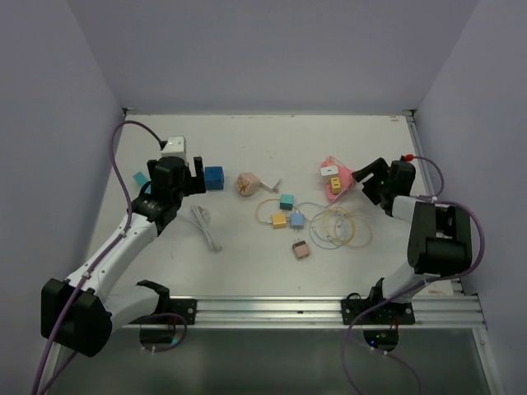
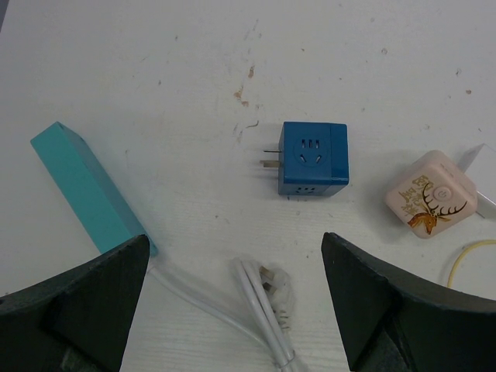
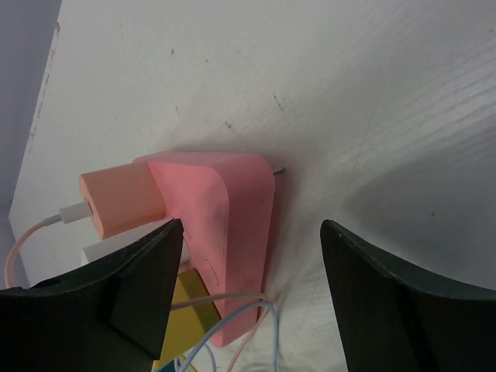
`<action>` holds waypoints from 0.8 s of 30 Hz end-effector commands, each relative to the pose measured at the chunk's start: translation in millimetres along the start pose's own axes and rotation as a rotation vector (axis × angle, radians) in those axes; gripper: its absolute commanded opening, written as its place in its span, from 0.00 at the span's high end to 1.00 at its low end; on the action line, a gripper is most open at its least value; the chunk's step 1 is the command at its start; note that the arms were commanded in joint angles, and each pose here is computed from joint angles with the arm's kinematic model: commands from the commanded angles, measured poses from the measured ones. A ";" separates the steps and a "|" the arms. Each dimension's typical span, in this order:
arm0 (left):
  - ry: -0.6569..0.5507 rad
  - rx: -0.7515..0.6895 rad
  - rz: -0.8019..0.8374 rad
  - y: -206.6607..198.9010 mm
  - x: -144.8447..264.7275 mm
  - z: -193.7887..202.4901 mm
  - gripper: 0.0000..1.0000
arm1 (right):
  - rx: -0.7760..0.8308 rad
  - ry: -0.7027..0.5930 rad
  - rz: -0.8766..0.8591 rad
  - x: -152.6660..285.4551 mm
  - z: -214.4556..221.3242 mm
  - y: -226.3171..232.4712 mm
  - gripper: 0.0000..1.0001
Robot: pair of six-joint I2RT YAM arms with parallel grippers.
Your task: Pull the plug off the socket
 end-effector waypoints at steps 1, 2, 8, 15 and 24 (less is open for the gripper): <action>-0.039 0.015 0.007 -1.0 -1.2 -10.6 0.05 | 0.026 -0.020 -0.141 -8.8 -10.7 14.0 0.25; -0.039 0.014 0.008 -1.4 -1.1 -10.5 0.05 | 0.019 -0.014 -0.155 -9.2 -9.2 14.1 0.25; -0.036 0.013 0.007 -1.1 -1.3 -10.5 0.05 | 0.002 0.031 -0.235 -9.9 5.6 8.8 0.25; -0.032 0.014 0.010 -1.7 -2.1 -10.2 0.05 | -0.024 0.070 -0.283 -13.1 21.6 -0.8 0.25; -0.031 0.013 0.009 -1.6 -2.1 -10.0 0.05 | -0.065 0.088 -0.361 -19.9 33.6 -6.3 0.32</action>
Point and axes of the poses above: each gripper's point midway between its finger pads, its own x axis back along the fingers, its own y axis along the line the jaws close on, z = x × y, the point moved 10 cm from there along x, back along the fingers, and after that the axes turned 4 degrees about x, right-handed, at the moved point
